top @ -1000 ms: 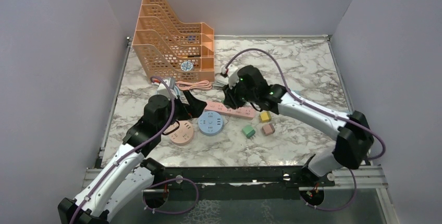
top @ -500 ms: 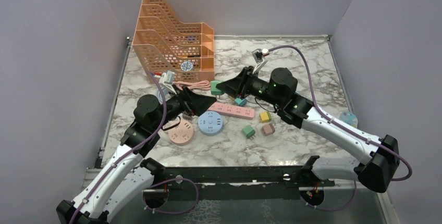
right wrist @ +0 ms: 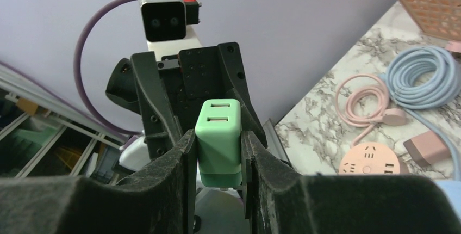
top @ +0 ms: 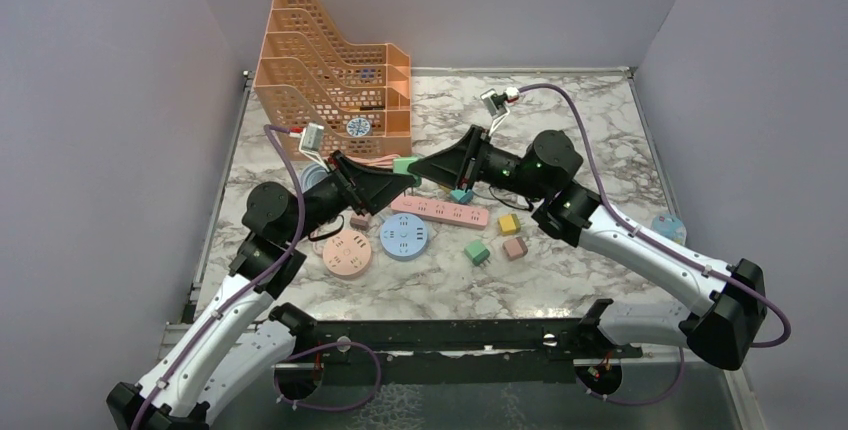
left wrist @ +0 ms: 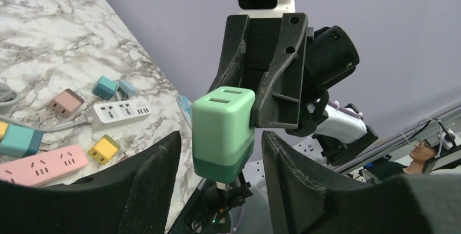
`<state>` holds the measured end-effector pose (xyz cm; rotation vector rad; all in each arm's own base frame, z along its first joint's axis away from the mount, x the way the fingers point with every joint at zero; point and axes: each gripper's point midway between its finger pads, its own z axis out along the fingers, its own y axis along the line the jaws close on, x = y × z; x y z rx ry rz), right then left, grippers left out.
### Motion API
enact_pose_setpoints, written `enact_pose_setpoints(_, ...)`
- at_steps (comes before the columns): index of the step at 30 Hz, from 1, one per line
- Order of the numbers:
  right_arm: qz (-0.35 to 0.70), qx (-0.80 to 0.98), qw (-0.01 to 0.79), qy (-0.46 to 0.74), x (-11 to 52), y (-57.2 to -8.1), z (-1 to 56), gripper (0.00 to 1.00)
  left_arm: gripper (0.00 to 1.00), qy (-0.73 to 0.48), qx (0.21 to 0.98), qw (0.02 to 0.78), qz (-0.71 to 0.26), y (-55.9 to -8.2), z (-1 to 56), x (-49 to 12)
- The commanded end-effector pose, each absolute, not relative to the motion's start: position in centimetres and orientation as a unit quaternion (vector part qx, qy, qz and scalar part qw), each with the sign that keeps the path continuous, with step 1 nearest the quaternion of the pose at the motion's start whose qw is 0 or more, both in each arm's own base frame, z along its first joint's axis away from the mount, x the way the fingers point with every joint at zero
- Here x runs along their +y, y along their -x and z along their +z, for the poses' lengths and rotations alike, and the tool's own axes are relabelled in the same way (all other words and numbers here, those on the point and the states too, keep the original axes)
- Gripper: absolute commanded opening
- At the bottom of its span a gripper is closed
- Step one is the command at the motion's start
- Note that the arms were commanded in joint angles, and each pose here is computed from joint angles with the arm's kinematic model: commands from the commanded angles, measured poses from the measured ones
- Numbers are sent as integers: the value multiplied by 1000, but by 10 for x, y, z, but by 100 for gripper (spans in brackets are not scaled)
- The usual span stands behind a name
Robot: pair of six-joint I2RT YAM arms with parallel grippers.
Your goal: Insert the plug
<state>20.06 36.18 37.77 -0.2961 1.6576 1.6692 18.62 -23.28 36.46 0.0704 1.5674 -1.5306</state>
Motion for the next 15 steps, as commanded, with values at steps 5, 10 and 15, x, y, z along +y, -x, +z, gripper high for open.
enact_pose_setpoints(5,694,597,373,156,356,-174,404,19,34,-71,607,475,-633,-175,390,-235)
enact_pose_setpoints(10,684,600,380,169,354,-172,403,30,8,-103,624,486,-603,-176,382,-236)
enact_pose_setpoints(15,632,625,414,197,346,-176,398,56,0,-162,648,513,-538,-179,370,-232)
